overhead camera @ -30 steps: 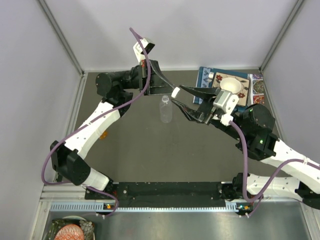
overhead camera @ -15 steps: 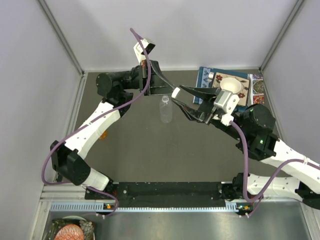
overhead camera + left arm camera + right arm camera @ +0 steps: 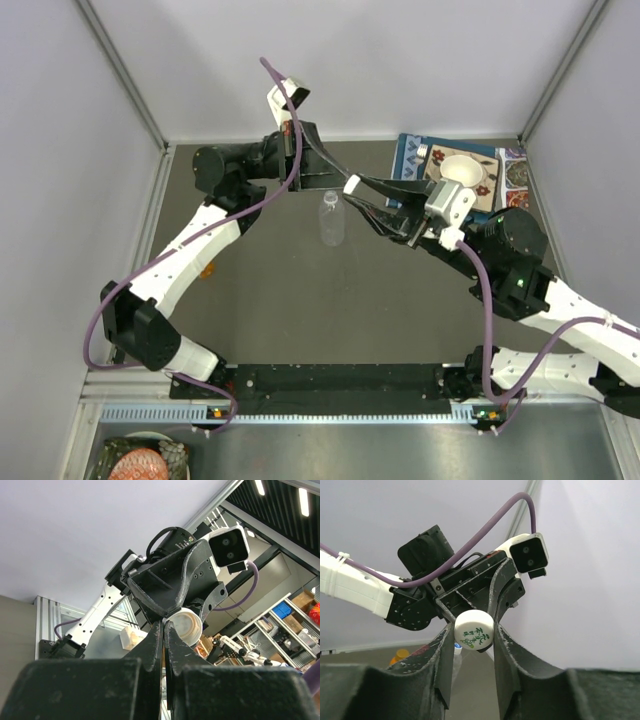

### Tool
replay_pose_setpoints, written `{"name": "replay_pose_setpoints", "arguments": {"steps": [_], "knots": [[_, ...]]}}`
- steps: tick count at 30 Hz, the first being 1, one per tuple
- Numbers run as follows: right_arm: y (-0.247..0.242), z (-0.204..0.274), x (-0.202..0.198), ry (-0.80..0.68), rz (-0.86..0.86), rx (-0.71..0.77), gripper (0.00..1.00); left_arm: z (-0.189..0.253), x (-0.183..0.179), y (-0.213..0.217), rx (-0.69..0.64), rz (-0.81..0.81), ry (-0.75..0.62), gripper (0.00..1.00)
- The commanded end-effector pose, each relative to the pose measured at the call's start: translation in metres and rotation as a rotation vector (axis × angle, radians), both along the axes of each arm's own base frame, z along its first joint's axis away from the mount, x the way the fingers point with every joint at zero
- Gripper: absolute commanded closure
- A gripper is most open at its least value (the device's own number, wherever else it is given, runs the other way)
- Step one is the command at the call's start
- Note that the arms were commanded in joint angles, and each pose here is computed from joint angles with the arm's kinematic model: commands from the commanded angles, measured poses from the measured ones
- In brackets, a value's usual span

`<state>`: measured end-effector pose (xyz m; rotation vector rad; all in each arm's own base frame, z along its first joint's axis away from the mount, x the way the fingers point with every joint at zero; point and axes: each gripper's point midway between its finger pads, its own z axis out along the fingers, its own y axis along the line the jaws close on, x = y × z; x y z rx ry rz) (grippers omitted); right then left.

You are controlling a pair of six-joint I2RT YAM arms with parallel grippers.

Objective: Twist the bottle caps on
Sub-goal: Pick up the bottle cap from the center of the board, then pick up the plastic bottle at the center of the board.

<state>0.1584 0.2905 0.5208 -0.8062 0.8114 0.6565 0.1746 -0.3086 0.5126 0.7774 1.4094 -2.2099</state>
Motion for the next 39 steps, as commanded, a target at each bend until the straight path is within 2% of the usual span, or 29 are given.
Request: {"name": "replay_pose_setpoints", "arguments": {"steps": [1, 2, 3, 4, 5, 6, 7, 8, 9, 10, 11, 12, 14, 15, 17, 18, 22, 25, 30, 39], "knots": [[-0.007, 0.018, -0.009, -0.014, 0.025, 0.067, 0.76, 0.011, -0.01, 0.008, -0.03, 0.023, -0.067, 1.0], [-0.009, 0.02, -0.01, -0.014, 0.024, 0.074, 0.78, 0.009, -0.008, 0.006, -0.017, 0.025, -0.062, 0.96], [-0.011, 0.02, -0.011, -0.01, 0.025, 0.077, 0.78, 0.007, -0.007, 0.006, -0.013, 0.038, -0.105, 0.85], [-0.017, 0.024, -0.014, -0.012, 0.026, 0.091, 0.78, 0.001, 0.0, 0.003, 0.032, 0.044, -0.074, 0.75], [-0.019, 0.025, -0.015, -0.006, 0.028, 0.096, 0.79, -0.002, 0.004, 0.003, 0.051, 0.057, -0.085, 0.58], [-0.024, 0.026, -0.016, -0.003, 0.023, 0.103, 0.79, 0.001, 0.015, 0.006, 0.047, 0.114, -0.181, 0.52], [-0.027, 0.026, -0.017, 0.004, 0.022, 0.1, 0.79, -0.003, 0.024, 0.008, 0.076, 0.141, -0.197, 0.48], [-0.035, 0.029, -0.02, 0.0, 0.018, 0.111, 0.79, -0.007, 0.034, 0.01, 0.137, 0.171, -0.154, 0.45], [-0.04, 0.03, -0.02, 0.004, 0.009, 0.115, 0.79, -0.018, 0.057, 0.016, 0.165, 0.268, -0.264, 0.42], [-0.042, 0.028, -0.02, 0.012, 0.004, 0.109, 0.79, -0.024, 0.077, 0.02, 0.2, 0.356, -0.284, 0.41], [-0.049, 0.031, -0.023, 0.01, 0.0, 0.118, 0.79, -0.041, 0.088, 0.025, 0.294, 0.407, -0.229, 0.39], [-0.052, 0.031, -0.023, 0.011, -0.008, 0.121, 0.8, -0.054, 0.109, 0.035, 0.333, 0.496, -0.354, 0.32], [-0.056, 0.031, -0.025, 0.014, -0.009, 0.123, 0.8, -0.086, 0.138, 0.044, 0.427, 0.588, -0.354, 0.26], [-0.06, 0.033, -0.026, 0.012, -0.01, 0.129, 0.8, -0.104, 0.148, 0.052, 0.474, 0.616, -0.399, 0.24], [-0.063, 0.033, -0.028, 0.013, -0.011, 0.126, 0.8, -0.145, 0.163, 0.058, 0.555, 0.643, -0.387, 0.23], [-0.068, 0.034, -0.026, 0.02, -0.031, 0.133, 0.8, -0.159, 0.168, 0.059, 0.576, 0.648, -0.435, 0.23], [-0.075, 0.036, -0.027, 0.021, -0.042, 0.139, 0.8, -0.22, 0.181, 0.058, 0.656, 0.614, -0.406, 0.2], [-0.077, 0.033, -0.026, 0.03, -0.053, 0.134, 0.79, -0.25, 0.188, 0.056, 0.683, 0.588, -0.409, 0.16], [-0.08, 0.029, -0.025, 0.032, -0.065, 0.127, 0.78, -0.26, 0.201, 0.044, 0.626, 0.65, -0.513, 0.16], [-0.08, 0.02, -0.021, 0.043, -0.089, 0.107, 0.78, -0.276, 0.22, 0.035, 0.691, 0.72, -0.584, 0.16]]}}
